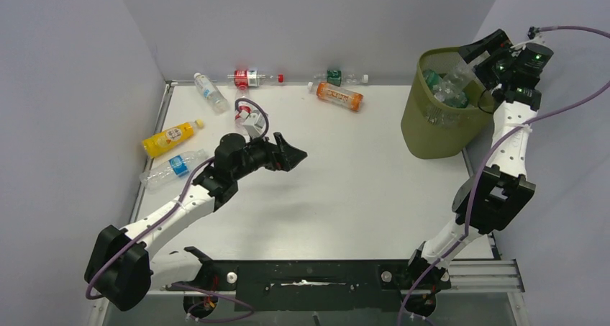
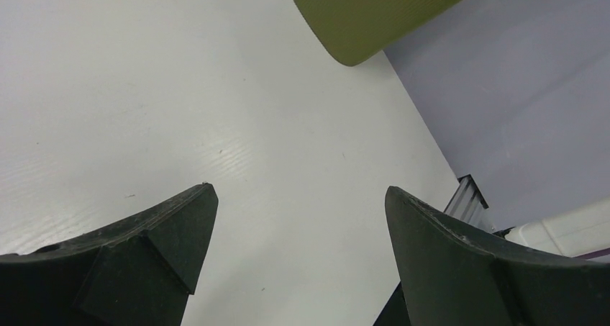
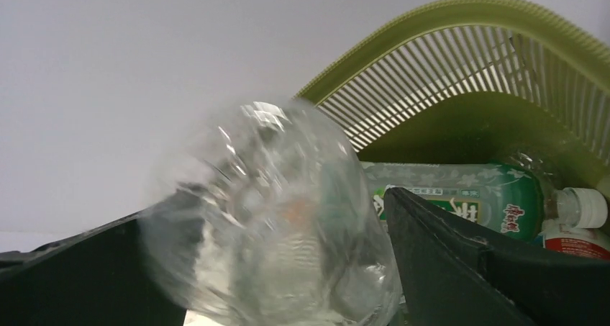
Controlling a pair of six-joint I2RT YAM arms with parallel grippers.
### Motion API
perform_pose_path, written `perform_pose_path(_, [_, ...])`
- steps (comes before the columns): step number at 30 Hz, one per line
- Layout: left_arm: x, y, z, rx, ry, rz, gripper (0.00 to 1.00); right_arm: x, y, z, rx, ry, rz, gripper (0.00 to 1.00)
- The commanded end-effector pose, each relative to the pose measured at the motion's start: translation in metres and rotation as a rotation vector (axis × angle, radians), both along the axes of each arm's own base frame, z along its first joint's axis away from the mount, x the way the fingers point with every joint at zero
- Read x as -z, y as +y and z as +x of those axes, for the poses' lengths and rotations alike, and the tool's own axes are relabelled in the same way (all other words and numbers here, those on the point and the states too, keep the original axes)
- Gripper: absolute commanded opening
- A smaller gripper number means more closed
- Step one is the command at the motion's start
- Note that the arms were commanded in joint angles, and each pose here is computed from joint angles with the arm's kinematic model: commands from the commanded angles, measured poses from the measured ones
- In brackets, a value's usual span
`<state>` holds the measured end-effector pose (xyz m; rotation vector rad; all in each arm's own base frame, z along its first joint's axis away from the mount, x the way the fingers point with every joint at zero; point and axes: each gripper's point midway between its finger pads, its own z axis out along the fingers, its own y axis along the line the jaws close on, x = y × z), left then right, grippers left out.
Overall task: Put the plastic bottles in the bin
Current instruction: Place the plastic bottle in the trash bin.
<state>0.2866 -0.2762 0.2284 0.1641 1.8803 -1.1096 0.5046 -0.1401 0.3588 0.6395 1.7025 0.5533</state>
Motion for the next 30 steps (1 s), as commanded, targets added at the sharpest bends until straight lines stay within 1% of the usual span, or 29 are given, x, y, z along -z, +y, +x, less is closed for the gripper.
perform_pose_path(1, [-0.010, 0.008, 0.010, -0.021, 0.006, 0.016, 0.88, -0.036, 0.009, -0.013, 0.017, -0.034, -0.137, 0.93])
perform_pose_path(8, [-0.010, 0.042, 0.031, -0.164, 0.068, 0.089, 0.91, -0.044, 0.013, -0.054, 0.080, 0.029, -0.212, 0.96])
perform_pose_path(14, [-0.009, 0.098, 0.052, -0.381, 0.143, 0.153, 0.92, -0.063, 0.033, -0.098, 0.085, 0.004, -0.244, 0.98])
perform_pose_path(18, [-0.006, 0.138, 0.063, -0.537, 0.190, 0.207, 0.92, -0.072, 0.045, -0.119, 0.069, -0.009, -0.264, 0.99])
perform_pose_path(23, [0.001, 0.181, 0.071, -0.720, 0.259, 0.235, 0.93, -0.072, 0.057, -0.132, 0.027, -0.010, -0.264, 1.00])
perform_pose_path(30, [0.006, 0.249, 0.072, -0.969, 0.276, 0.347, 0.98, -0.076, 0.095, -0.154, -0.079, -0.046, -0.266, 1.00])
